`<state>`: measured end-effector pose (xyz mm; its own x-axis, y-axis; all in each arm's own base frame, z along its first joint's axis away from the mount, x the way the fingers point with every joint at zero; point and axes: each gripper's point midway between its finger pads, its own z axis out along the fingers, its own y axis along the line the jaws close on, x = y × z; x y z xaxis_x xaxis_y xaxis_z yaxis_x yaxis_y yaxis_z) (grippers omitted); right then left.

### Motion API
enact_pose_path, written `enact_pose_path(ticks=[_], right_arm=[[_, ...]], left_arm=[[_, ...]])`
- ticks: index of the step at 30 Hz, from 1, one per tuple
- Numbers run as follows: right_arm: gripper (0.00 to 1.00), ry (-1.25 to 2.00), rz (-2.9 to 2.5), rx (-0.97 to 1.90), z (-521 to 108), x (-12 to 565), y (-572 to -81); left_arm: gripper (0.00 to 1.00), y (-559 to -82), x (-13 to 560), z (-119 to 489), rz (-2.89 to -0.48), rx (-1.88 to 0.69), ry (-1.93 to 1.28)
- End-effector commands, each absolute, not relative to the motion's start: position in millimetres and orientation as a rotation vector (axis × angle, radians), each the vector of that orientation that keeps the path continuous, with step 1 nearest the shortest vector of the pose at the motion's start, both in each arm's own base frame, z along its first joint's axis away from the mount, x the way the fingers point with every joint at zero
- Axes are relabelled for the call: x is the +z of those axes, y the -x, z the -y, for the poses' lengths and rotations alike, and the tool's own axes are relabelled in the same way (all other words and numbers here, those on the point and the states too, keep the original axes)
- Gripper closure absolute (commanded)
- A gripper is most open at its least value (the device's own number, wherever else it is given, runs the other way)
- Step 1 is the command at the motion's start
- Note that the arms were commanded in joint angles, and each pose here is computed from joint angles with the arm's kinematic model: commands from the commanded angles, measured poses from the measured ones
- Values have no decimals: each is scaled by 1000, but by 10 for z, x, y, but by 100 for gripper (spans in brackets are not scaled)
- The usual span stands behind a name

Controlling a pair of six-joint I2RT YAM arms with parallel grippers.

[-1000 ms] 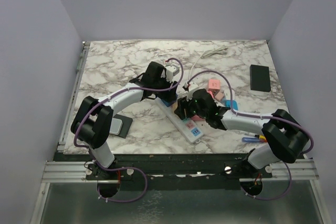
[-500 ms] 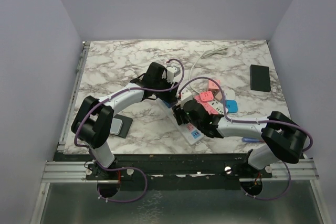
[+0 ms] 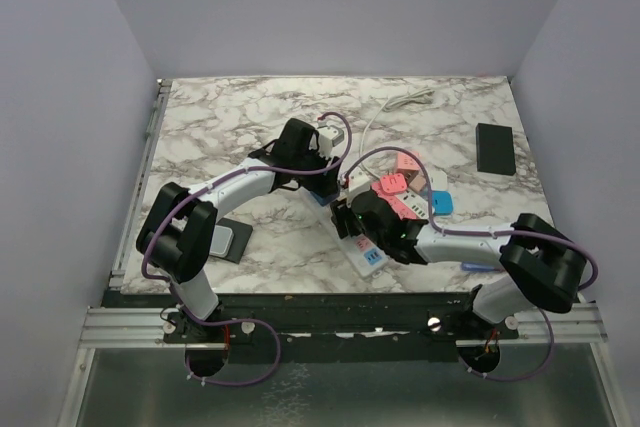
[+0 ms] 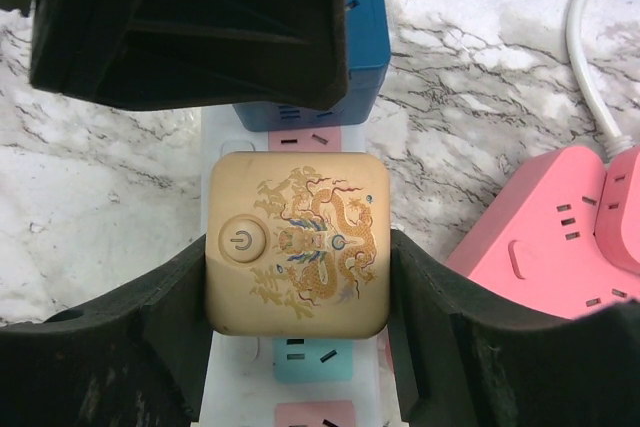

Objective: Pull the plug off the socket
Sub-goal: Remove the plug from the socket.

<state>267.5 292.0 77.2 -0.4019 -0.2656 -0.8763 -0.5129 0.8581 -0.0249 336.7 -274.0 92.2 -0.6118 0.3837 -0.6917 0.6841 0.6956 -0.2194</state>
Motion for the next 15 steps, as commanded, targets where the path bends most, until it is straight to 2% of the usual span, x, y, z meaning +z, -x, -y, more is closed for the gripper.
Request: enact_pose_path(ticks=[1,15], right_arm=[[99,406,-1984,409,-2823,1013,-2786],[99,339,-2093,581,-2720,875,-2918]], left_arm=[[100,-3168,392,2347,-2510,-447,-805],[100,-3139,349,2380,-2520,-463,-819]])
